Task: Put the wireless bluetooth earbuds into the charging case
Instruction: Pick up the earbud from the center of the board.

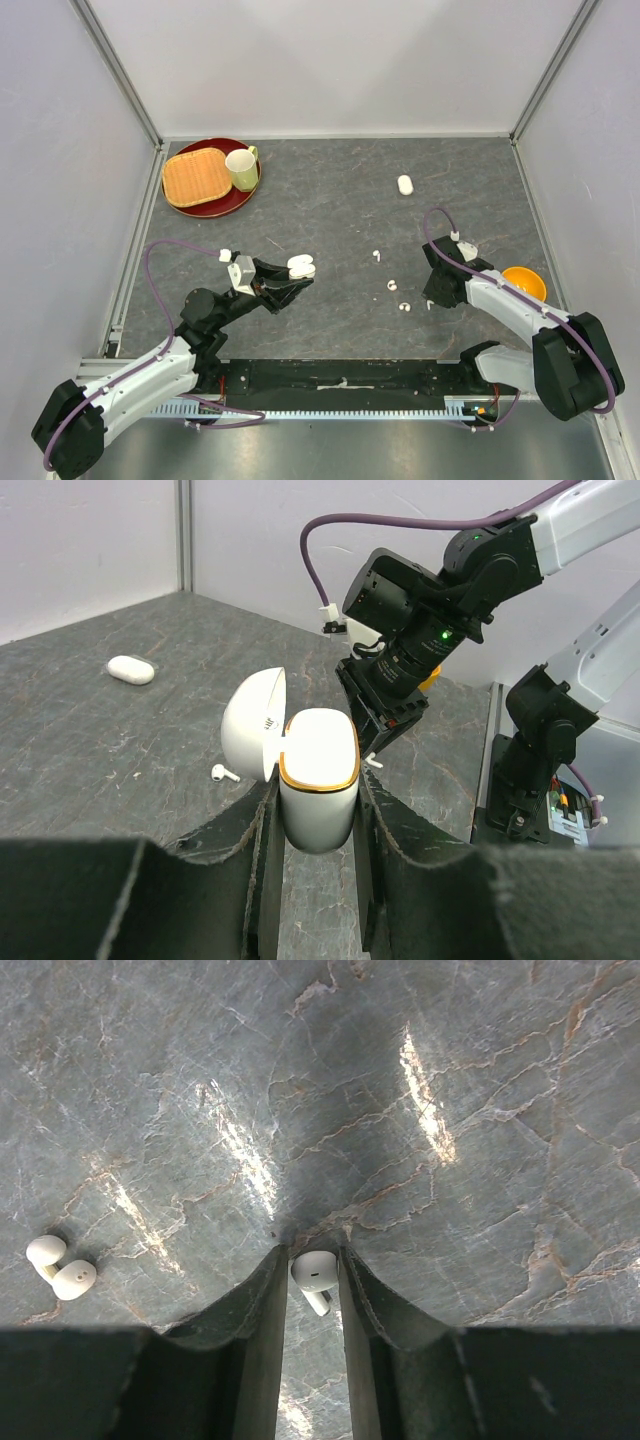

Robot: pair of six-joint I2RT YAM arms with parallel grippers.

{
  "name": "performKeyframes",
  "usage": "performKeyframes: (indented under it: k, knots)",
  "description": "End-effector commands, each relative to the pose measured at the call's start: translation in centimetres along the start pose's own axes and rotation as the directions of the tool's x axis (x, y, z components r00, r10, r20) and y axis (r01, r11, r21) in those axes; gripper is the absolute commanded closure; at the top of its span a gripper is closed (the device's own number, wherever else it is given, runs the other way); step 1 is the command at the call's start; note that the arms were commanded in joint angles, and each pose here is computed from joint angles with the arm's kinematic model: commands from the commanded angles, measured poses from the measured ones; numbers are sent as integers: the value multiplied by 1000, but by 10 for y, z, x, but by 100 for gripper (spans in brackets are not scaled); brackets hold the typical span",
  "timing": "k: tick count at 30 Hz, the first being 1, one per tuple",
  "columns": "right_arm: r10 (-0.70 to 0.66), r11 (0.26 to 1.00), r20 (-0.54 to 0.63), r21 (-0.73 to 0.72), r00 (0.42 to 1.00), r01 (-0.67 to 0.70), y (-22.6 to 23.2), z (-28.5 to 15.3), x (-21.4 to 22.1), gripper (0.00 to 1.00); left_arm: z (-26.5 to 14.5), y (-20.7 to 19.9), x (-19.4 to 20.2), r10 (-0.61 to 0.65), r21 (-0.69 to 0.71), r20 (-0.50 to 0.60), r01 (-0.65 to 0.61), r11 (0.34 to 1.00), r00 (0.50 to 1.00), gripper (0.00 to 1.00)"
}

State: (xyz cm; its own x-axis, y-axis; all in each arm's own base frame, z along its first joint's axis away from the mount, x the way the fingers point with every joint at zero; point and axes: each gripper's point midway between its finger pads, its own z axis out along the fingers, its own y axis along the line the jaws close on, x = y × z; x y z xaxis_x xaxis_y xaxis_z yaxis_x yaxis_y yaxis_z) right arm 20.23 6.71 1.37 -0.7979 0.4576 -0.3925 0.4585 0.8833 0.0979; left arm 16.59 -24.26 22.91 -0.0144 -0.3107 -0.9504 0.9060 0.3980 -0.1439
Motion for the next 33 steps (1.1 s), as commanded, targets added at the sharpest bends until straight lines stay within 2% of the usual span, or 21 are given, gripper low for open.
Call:
performKeyframes:
  k: [1,8,11,15,20,22,26,33]
  knots:
    - [5,1000,-31,0,1000,-5,-4,3,10,68,0,-1,-8,18,4,38,-18,1000,999,98]
    - [9,1000,-28,-3,1000,-9,-3,2,10,73,0,0,-7,14,-2,34,-14,1000,999,98]
    - [13,1000,-22,-14,1000,-13,-1,1,9,77,0,1,-8,11,-12,39,-10,1000,999,98]
    - [26,998,5,-54,1000,-25,5,-4,3,89,0,5,-8,8,-31,42,-7,999,999,98]
    - [38,992,55,-121,998,-31,15,-15,-9,96,0,8,-9,0,-54,47,3,999,999,98]
    - [50,987,96,-160,994,-34,20,-24,-18,100,0,9,-9,0,-58,48,3,998,999,98]
    - [100,964,179,-261,979,-51,32,-47,-36,100,1,10,-11,5,-63,54,-1,998,999,98]
    - [231,861,300,-505,926,-51,62,-102,-70,100,3,9,-12,0,-52,58,3,999,998,98]
